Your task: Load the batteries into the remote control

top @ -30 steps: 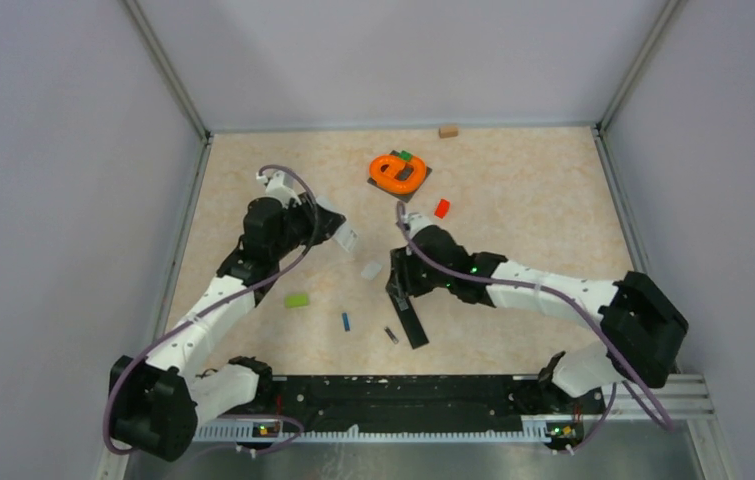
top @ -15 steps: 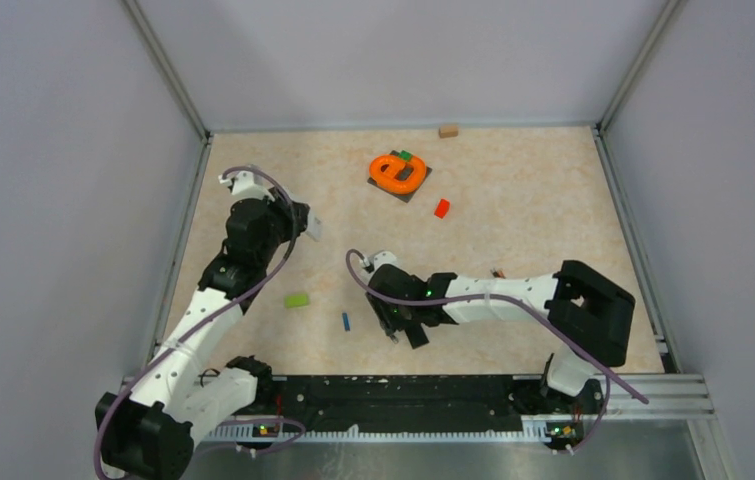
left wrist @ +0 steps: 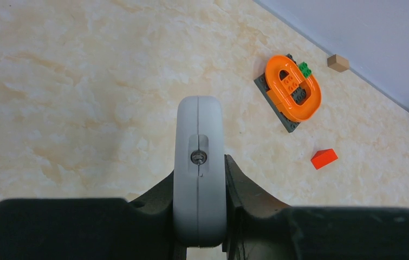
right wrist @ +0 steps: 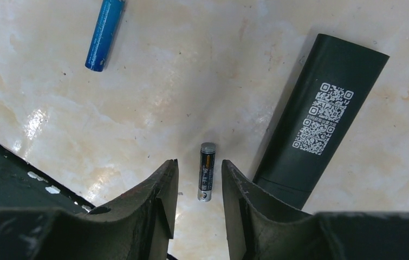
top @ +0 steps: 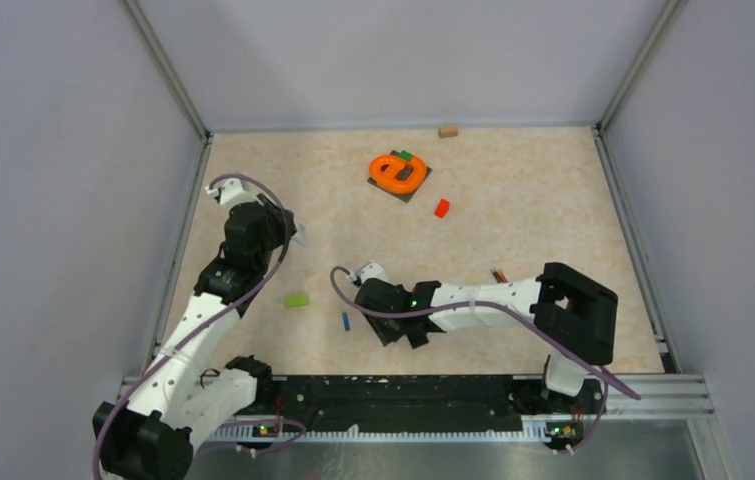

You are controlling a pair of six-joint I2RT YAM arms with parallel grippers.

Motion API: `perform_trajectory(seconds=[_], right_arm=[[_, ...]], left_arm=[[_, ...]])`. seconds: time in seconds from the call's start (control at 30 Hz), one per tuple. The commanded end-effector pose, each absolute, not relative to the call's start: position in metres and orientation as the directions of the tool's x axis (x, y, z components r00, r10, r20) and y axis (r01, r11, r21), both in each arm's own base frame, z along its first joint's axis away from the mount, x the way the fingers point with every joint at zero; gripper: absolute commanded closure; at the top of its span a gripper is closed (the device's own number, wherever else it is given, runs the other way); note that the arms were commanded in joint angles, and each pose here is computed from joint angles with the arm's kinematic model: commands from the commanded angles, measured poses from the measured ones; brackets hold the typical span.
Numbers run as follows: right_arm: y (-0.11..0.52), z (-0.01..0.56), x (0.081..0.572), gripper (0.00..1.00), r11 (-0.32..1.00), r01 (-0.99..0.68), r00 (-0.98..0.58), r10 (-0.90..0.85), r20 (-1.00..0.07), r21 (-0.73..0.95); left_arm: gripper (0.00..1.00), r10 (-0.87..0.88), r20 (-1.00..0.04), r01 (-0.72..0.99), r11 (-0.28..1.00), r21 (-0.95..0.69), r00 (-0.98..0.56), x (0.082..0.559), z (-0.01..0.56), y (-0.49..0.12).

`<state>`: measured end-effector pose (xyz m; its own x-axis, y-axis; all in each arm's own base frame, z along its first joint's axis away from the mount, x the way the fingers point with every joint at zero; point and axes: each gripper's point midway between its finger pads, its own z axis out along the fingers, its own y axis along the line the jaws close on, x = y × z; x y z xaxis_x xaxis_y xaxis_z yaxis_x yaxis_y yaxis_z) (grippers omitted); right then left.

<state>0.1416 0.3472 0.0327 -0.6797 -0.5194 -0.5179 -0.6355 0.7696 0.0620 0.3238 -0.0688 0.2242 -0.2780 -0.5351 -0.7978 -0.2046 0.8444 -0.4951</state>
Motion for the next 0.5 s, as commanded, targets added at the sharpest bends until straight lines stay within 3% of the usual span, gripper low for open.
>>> perform_trajectory(seconds=[0.0,0.27,0.47], right_arm=[[0.353,0.036,0.141,0.63,0.767,-0.641,-0.664,-0.539,-0.519,0.023],[0.346,0.023,0.135,0.75,0.784,-0.62,-0.701,-0.548,-0.456,0.01],[0.343,0.023,0.143,0.93,0.821,-0.571,-0.719,-0.512,-0.471,-0.022]], left_arm=[[1.0,-0.561,-0.8,-0.202,0.826,-0.526,-0.212,0.326,0.246,-0.064],[1.0,-0.564,-0.797,-0.201,0.824,-0.529,-0.217,0.325,0.244,-0.064],[1.0,-0.567,-0.791,-0.181,0.824,-0.537,-0.229,0.324,0.243,-0.068]])
